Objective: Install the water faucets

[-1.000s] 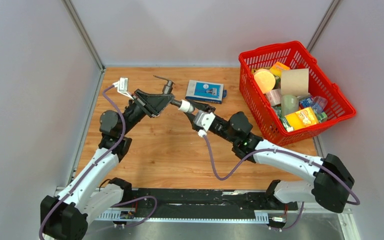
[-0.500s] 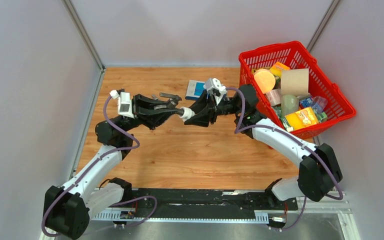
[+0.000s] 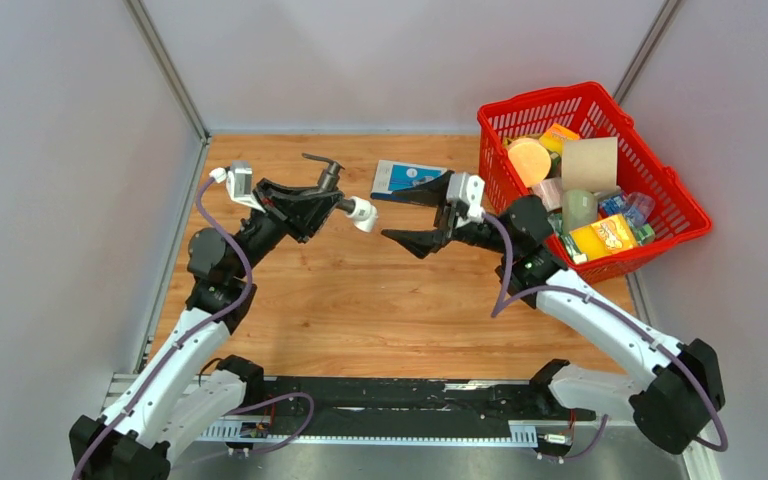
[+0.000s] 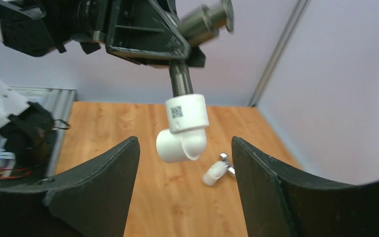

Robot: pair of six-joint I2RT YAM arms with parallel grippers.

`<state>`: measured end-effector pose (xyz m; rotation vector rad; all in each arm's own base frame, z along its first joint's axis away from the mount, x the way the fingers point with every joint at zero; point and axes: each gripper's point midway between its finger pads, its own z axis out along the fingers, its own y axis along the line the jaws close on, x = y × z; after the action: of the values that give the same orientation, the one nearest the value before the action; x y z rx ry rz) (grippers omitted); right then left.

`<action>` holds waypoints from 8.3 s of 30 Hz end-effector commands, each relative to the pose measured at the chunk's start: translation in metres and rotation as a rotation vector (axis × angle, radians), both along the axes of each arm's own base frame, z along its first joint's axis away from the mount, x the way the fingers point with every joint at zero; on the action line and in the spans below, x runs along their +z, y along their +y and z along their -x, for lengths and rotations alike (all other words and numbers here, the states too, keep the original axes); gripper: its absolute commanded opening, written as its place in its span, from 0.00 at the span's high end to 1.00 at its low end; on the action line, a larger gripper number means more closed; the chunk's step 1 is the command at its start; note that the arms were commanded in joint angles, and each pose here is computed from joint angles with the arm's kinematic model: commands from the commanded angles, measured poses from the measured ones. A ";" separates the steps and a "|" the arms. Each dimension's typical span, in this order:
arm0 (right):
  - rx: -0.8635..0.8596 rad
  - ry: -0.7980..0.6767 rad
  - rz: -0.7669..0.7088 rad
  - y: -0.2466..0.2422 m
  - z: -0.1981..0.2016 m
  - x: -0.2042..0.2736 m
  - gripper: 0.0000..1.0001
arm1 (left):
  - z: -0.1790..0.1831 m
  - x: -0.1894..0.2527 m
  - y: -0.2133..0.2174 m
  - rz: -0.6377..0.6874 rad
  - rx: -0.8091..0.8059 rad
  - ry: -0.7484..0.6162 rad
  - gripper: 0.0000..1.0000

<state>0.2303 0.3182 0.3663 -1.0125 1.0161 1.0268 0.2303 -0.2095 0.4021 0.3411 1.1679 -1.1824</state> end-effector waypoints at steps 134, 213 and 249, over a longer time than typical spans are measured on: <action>0.254 0.603 -0.082 0.018 -0.031 -0.007 1.00 | 0.054 0.005 -0.034 -0.101 -0.334 -0.639 1.00; 0.435 0.124 0.087 0.033 0.035 -0.029 0.97 | 0.100 0.010 -0.027 -0.285 -0.509 -0.405 1.00; -0.200 -0.334 0.047 0.033 -0.006 -0.016 0.00 | -0.014 -0.001 0.014 0.182 0.048 0.344 1.00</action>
<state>0.2273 0.3584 0.3246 -1.1242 0.9161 0.7556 0.2526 -0.2025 0.3764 -0.0164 1.4438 -1.3033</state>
